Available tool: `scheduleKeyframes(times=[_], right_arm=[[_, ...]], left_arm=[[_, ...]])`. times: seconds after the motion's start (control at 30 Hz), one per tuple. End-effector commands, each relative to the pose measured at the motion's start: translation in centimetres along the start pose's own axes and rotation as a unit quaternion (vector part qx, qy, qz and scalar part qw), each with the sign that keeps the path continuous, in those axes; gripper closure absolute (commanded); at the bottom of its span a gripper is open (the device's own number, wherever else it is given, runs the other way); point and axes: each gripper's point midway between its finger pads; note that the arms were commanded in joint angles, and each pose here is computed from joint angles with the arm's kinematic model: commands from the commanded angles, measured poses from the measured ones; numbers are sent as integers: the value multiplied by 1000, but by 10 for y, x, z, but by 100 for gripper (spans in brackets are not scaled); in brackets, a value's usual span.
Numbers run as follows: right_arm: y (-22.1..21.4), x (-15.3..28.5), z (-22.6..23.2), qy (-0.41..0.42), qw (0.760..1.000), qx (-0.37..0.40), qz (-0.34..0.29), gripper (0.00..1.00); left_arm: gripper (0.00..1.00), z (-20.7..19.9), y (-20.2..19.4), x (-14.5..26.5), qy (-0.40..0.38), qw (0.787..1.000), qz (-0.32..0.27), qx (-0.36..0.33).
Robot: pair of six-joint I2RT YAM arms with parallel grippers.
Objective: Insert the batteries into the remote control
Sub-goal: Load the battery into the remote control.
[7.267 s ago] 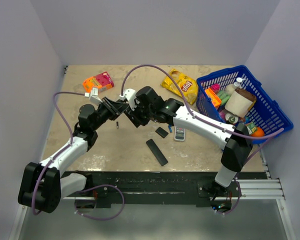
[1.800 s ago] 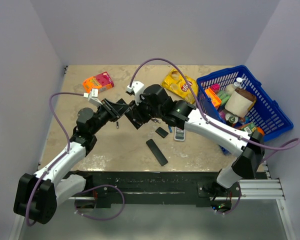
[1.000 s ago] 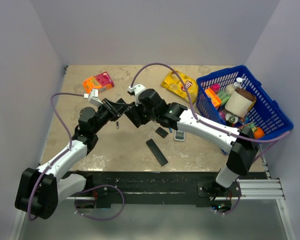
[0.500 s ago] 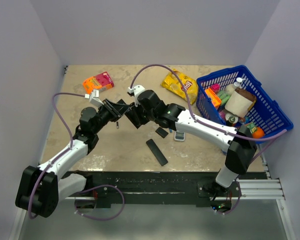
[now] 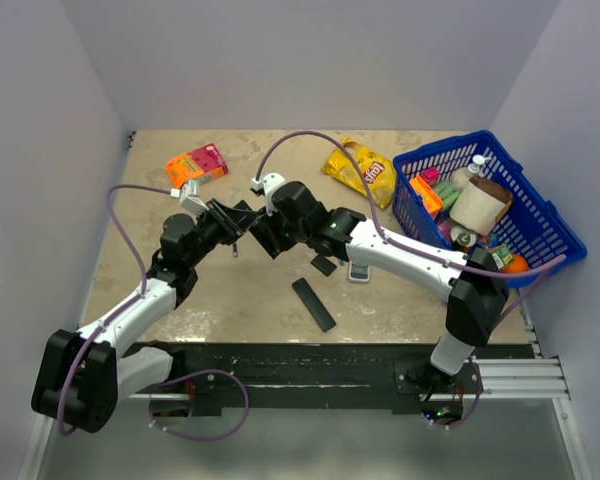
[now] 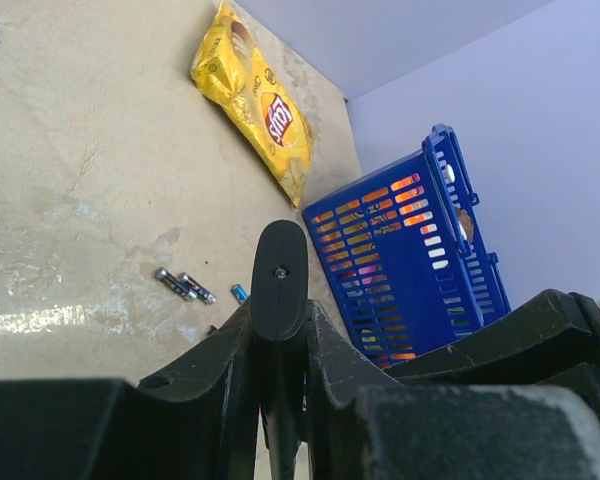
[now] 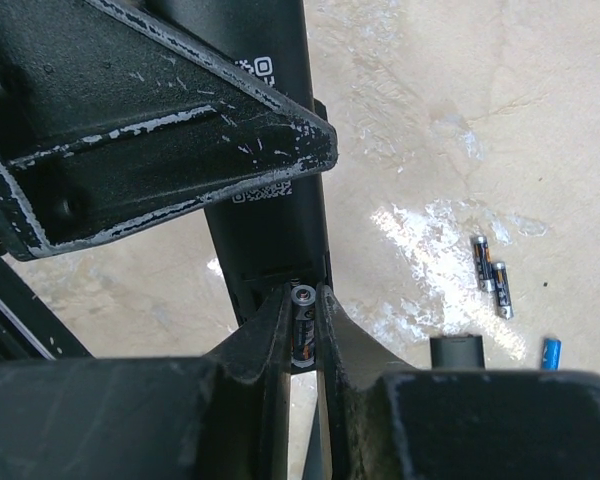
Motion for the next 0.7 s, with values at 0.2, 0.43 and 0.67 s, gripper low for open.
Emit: scheduleKeyframes(times=[0.2,0.43,0.67], right_arm=[[48,43,18,55,995,5,-87,100],[63,65,26,85,986,3,-143,100],[60,65,27,99,982,5,-164,100]], left_arm=[[100,-29,18,0,-56,998,-30,-1],[100,-39,23,2,-76,996,-36,5],[100,-53,29,7,-101,994,-44,19]])
Point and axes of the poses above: each gripper's point midway between its finger pads, its own x axis back along the fingers, its own z axis along the line the jaws close on, y = z × x, and after that the axes turned 7 degrees about -x, right-handed
